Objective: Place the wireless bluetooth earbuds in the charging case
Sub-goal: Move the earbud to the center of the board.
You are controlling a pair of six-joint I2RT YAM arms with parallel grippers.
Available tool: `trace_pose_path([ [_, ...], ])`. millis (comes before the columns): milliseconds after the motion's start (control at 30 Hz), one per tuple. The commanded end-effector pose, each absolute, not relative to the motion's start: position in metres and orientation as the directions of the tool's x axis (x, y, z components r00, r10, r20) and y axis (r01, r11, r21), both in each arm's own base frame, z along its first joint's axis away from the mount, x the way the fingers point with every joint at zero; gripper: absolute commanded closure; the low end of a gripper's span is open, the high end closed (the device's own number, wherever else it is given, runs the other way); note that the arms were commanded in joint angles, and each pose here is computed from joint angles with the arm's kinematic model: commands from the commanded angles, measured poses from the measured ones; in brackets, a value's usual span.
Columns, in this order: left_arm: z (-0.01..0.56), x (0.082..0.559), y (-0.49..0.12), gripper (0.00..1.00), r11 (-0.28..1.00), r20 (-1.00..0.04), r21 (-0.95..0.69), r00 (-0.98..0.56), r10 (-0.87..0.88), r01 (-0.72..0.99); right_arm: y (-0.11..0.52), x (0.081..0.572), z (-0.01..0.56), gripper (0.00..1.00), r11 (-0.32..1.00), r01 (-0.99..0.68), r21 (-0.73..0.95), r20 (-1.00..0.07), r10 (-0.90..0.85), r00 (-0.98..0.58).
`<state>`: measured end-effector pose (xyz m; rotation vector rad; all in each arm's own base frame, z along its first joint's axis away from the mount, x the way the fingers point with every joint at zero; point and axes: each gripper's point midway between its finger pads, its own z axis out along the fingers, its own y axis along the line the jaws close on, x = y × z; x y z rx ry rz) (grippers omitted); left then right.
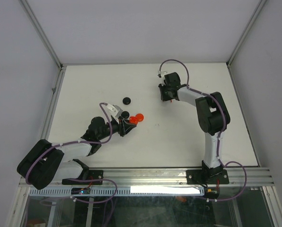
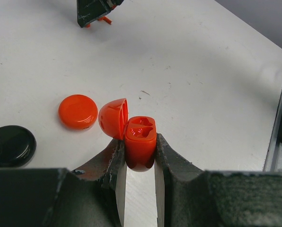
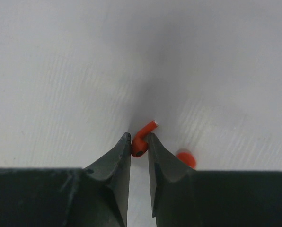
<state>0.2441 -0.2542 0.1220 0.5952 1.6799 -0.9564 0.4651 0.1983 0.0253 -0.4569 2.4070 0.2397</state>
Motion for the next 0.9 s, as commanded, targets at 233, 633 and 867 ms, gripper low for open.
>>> trace_pose_path([
  [233,0.156,0.248,-0.253,1.0,0.544,-0.975,-0.22,-0.191,-0.112,0.81,0.257,0.322,0.024,0.8,0.758,-0.611,0.228,-0.513,-0.44,-0.737],
  [633,0.156,0.247,-0.254,1.0,0.533,-0.974,-0.227,-0.196,-0.115,0.815,0.235,0.301,0.026,0.64,0.78,-0.61,0.141,-0.493,-0.479,-0.727],
  [867,0.156,0.247,-0.254,1.0,0.534,-0.974,-0.228,-0.198,-0.114,0.814,0.225,0.322,0.021,0.64,0.841,-0.536,0.074,-0.518,-0.427,-0.742],
])
